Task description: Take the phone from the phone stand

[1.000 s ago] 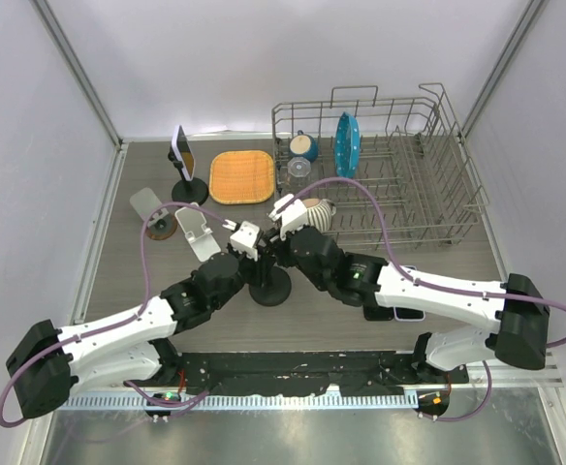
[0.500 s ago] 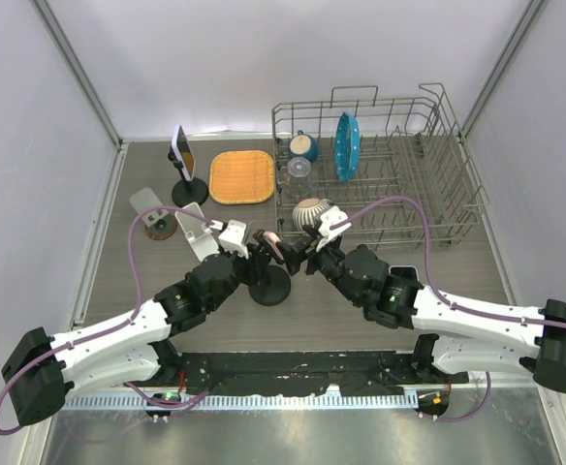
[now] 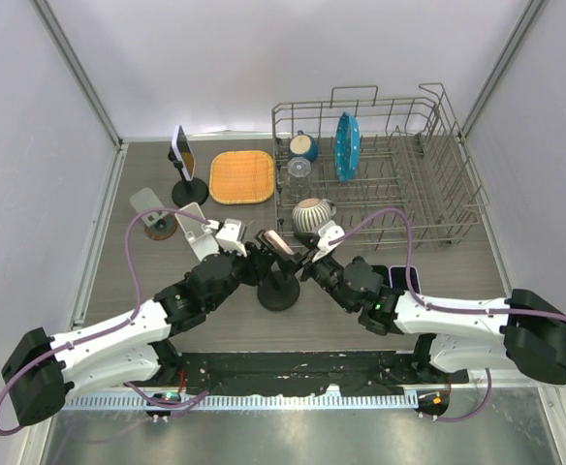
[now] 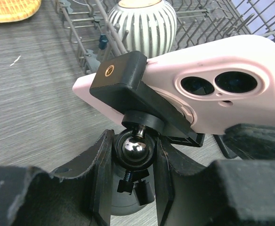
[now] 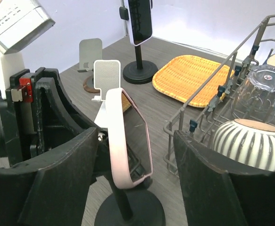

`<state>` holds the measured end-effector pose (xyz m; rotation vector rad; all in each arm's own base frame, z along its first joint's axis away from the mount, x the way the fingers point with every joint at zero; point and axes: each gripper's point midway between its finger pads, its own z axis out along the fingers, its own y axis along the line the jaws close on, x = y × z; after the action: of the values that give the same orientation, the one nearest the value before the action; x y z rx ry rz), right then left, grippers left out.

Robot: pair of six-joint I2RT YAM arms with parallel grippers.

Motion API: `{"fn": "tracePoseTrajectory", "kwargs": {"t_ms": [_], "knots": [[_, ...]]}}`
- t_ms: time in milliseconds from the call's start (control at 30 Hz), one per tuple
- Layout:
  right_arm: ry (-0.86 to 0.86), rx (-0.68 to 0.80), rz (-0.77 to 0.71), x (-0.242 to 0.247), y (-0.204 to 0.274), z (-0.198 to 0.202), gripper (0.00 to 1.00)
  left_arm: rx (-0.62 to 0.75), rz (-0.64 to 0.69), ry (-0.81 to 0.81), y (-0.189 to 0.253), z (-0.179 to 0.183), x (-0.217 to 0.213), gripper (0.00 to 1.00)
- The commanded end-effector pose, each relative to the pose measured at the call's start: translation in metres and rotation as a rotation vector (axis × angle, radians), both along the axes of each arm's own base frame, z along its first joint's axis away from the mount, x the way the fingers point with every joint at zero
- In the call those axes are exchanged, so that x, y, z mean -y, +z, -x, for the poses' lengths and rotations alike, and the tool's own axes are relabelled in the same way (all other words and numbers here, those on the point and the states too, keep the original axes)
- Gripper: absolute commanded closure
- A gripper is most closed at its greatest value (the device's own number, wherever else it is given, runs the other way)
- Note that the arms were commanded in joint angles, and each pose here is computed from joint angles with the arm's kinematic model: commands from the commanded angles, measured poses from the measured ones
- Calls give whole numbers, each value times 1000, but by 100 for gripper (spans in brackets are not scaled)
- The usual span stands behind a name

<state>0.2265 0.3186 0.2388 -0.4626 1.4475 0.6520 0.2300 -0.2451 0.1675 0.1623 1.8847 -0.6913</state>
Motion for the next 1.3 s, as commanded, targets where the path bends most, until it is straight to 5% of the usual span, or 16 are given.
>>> {"fn": "tracePoseTrajectory", "kwargs": {"t_ms": [0, 200, 400, 900, 1267], "knots": [[-30, 63, -123, -1, 25, -11, 33, -67, 108, -76, 7, 11, 23, 100], [-21, 57, -107, -5, 21, -14, 54, -58, 119, -98, 11, 13, 26, 100], [-17, 43, -65, -7, 32, -14, 99, -32, 12, -111, 5, 12, 20, 92], [-39, -97, 118, -24, 20, -25, 99, 38, -282, -123, -10, 13, 4, 77], [3, -147, 122, -30, 12, -18, 99, 90, -258, -103, -8, 13, -3, 46]]}}
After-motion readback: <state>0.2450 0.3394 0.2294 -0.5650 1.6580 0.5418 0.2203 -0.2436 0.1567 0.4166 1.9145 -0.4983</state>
